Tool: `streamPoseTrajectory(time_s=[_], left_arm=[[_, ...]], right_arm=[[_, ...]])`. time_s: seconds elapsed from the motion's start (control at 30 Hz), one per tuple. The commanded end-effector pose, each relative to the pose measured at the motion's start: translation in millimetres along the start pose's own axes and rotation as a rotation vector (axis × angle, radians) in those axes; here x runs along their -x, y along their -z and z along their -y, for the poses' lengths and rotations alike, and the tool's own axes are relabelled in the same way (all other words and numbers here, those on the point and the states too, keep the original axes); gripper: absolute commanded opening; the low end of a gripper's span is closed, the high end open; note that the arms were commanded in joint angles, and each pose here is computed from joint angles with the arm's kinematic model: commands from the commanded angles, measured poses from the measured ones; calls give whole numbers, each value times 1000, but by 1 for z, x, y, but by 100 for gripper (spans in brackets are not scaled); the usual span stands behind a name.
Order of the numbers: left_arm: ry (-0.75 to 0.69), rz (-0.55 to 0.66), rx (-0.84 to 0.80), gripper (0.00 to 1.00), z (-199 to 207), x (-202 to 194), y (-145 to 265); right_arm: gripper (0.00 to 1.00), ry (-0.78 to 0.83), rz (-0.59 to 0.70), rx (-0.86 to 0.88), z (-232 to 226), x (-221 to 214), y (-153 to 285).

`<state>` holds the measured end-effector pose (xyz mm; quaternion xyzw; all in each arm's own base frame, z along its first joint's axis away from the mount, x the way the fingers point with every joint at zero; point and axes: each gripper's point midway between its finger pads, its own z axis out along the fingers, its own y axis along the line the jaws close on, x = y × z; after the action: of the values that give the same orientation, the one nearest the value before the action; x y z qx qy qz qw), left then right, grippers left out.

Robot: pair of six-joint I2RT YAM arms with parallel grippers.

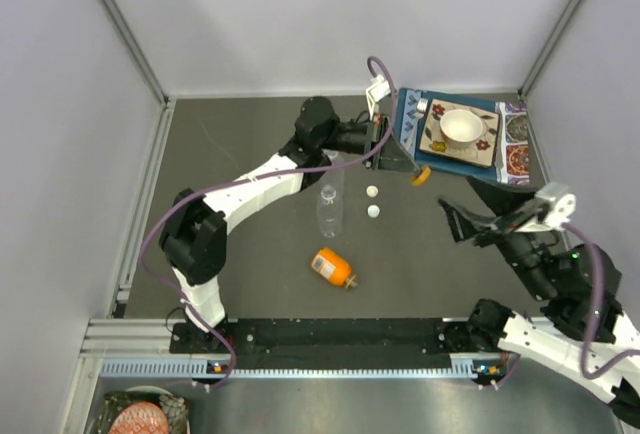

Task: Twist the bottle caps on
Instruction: Pick up the bottle cap from the center of the board.

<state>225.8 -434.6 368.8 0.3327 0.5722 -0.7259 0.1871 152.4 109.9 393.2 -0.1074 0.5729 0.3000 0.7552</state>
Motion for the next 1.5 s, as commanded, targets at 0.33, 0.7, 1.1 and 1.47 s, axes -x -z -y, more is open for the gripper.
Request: streamPoseTrajectory(time_s=[0.33,0.7,1.1,1.47], left_arm=[[75,51,-254,0,89,6,17],[96,73,-254,0,85,8,17],[105,89,-253,0,86,10,19],[111,95,-244,0,81,7,19]], right_arm=[[74,388,157,205,-48,16,-59],[72,374,124,255,-61,-1,-70],[50,338,90,247,-60,-14,-72],[48,300,108,260,-65,-11,-72]])
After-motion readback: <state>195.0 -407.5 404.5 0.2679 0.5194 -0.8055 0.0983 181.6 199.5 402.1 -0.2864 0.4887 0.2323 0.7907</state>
